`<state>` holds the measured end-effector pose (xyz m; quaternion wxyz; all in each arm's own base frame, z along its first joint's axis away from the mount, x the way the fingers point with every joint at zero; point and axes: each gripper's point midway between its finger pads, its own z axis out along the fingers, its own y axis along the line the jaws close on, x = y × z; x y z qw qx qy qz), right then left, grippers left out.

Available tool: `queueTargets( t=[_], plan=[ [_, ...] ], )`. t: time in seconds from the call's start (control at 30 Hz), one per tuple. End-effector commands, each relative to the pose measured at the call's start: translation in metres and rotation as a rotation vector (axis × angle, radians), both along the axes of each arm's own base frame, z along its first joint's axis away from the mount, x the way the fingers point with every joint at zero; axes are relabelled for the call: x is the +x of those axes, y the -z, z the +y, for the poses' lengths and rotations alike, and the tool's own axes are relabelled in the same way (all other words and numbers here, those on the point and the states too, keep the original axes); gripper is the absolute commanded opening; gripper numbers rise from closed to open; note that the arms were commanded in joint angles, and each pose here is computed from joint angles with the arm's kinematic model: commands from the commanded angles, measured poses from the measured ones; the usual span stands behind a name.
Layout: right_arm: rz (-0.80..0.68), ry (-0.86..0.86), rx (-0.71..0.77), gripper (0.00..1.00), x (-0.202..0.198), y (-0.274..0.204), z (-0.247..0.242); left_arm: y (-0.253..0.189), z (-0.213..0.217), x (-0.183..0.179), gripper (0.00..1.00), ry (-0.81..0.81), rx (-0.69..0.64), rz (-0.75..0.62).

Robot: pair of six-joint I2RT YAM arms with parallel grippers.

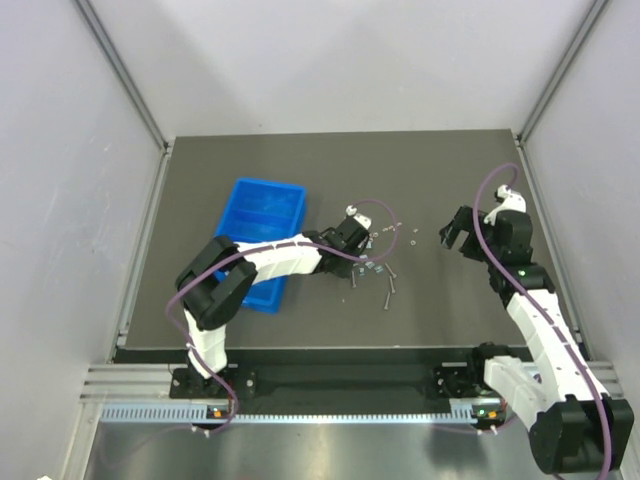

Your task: Sort the screws and nuts into containers

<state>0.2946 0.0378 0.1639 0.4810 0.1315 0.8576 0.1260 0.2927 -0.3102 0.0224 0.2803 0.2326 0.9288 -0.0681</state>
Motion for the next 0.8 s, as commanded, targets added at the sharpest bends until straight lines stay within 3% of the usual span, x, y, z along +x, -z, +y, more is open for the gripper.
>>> queueTargets(
  t=[0.0, 0.27, 0.77],
  plan=[
    [-0.019, 0.012, 0.005, 1.0, -0.002, -0.002, 0.0, 0.015, 0.006, -0.002, 0.05, -0.004, 0.028, 0.029],
    [-0.018, 0.014, 0.003, 1.0, -0.003, 0.0, 0.0, -0.006, 0.01, 0.004, 0.05, -0.055, 0.01, -0.02],
    [-0.002, 0.009, 0.01, 1.0, -0.004, 0.003, 0.002, -0.099, 0.036, 0.01, 0.06, -0.268, -0.106, -0.108]
  ],
)
